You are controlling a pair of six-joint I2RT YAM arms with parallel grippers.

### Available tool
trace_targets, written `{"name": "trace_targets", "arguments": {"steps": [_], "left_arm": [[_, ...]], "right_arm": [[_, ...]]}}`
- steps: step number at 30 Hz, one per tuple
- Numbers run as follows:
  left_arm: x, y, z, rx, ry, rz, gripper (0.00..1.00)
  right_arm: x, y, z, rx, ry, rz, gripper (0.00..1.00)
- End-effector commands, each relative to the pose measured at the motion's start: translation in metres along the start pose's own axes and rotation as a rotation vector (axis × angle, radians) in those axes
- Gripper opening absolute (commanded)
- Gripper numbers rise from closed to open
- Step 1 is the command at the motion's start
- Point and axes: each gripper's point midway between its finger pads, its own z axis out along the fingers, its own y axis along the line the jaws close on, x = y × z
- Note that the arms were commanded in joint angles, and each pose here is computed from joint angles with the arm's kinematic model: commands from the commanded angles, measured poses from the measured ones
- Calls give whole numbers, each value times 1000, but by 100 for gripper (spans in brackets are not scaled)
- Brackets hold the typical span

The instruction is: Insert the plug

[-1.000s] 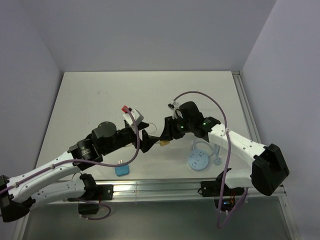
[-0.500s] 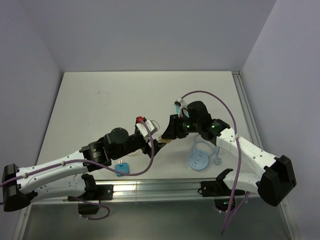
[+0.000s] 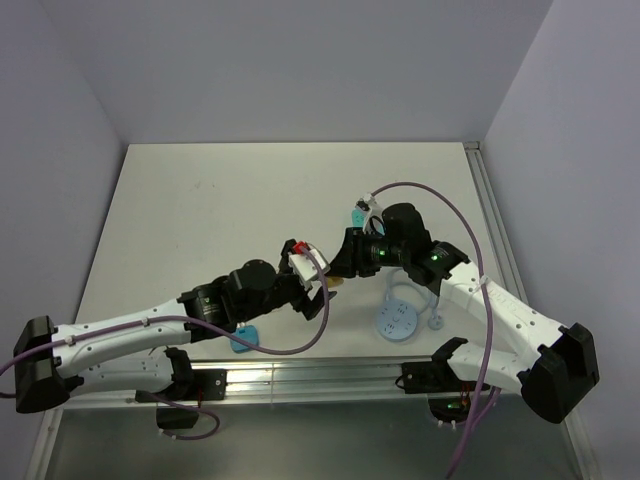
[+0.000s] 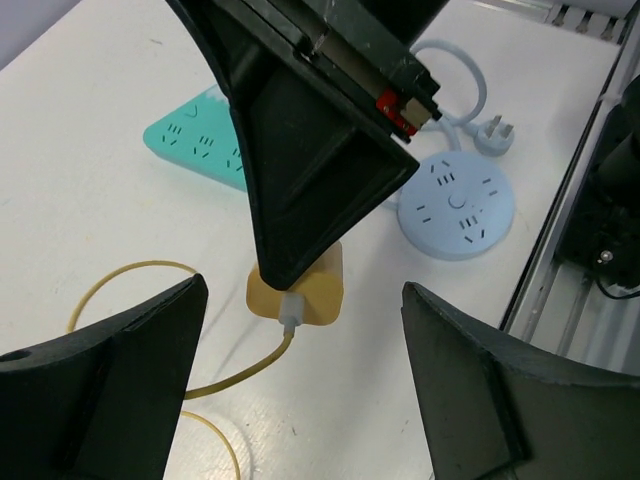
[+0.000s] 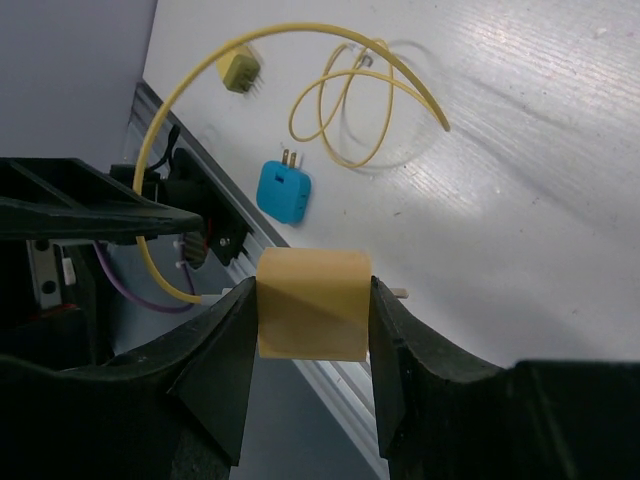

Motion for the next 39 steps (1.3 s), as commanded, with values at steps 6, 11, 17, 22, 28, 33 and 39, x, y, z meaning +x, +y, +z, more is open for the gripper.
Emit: {"name": "trace_targets", "arguments": {"steps": [6, 11, 17, 22, 28, 33, 39], "left_arm": [[-3, 3, 9, -35, -38, 69, 78], [1, 1, 11, -25, -39, 85, 72], [10, 3, 14, -35, -8, 109, 78], [16, 4, 18, -44, 11, 116, 79], [19, 4, 21, -45, 8, 113, 73], [18, 3, 21, -42, 0, 112, 64], [17, 7, 19, -55, -9, 96, 36]], "right_arm": [[-11, 17, -8, -58, -44, 2, 0], [-10, 19, -8, -69, -38, 10, 0], [-11, 20, -7, -76, -37, 12, 0], [-11, 21, -7, -82, -35, 13, 0], [-9, 23, -7, -97, -27, 14, 0], [-10, 24, -7, -98, -31, 15, 0], [-8, 25, -8, -107, -29, 18, 0]]}}
